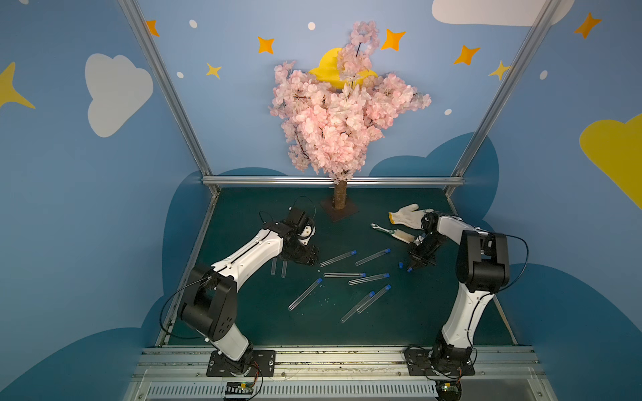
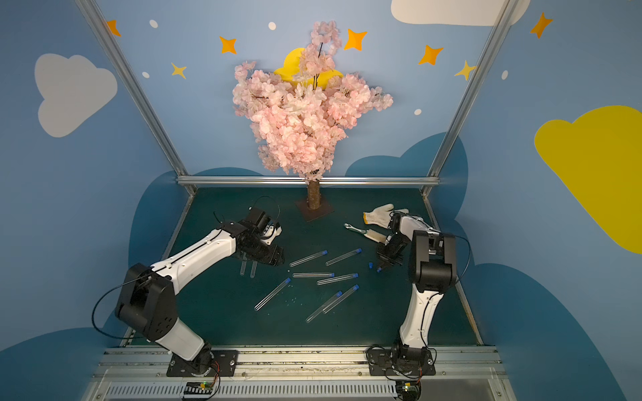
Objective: Remove stoppers from test tubes
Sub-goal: Place the stopper at the center of the board.
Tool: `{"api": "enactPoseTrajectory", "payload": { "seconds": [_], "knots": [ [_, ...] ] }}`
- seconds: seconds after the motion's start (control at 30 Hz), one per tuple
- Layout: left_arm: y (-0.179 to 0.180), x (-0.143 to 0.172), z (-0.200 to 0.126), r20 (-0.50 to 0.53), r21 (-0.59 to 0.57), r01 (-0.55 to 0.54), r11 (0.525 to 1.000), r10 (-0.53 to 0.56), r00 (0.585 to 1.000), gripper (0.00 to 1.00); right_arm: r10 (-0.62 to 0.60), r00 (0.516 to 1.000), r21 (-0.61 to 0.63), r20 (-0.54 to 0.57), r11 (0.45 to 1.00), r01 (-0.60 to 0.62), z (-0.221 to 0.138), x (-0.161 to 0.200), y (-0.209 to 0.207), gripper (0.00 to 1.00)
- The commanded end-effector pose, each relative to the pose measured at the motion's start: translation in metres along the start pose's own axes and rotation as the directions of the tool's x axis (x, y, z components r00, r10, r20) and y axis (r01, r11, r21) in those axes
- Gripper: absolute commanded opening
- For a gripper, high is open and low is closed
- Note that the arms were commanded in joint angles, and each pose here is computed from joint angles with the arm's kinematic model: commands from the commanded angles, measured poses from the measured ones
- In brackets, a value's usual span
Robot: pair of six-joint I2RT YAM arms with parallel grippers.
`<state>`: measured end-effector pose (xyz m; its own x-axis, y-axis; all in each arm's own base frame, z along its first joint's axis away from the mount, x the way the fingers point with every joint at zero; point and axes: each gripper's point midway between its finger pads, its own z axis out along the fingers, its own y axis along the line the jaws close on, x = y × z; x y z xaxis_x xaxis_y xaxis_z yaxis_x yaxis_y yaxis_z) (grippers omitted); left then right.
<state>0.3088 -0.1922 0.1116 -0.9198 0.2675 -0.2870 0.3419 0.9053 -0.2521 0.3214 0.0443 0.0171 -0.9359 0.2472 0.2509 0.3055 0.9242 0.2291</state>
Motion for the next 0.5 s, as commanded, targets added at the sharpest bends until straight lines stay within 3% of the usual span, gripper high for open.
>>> {"api": "enactPoseTrajectory", "payload": {
  "seconds": [0.0,0.47],
  "knots": [
    [0.0,0.008,-0.005,-0.018,-0.008,-0.02,1.0,0.02,1.0,0.76,-0.013,1.0,0.009,0.0,1.0,0.013,0.01,-0.007,-0.002,0.21],
    [-0.001,0.032,-0.005,-0.07,-0.003,-0.03,1.0,0.029,0.997,0.76,-0.038,0.997,-0.016,0.074,0.999,0.039,-0.019,-0.004,0.014,0.44]
  ]
}}
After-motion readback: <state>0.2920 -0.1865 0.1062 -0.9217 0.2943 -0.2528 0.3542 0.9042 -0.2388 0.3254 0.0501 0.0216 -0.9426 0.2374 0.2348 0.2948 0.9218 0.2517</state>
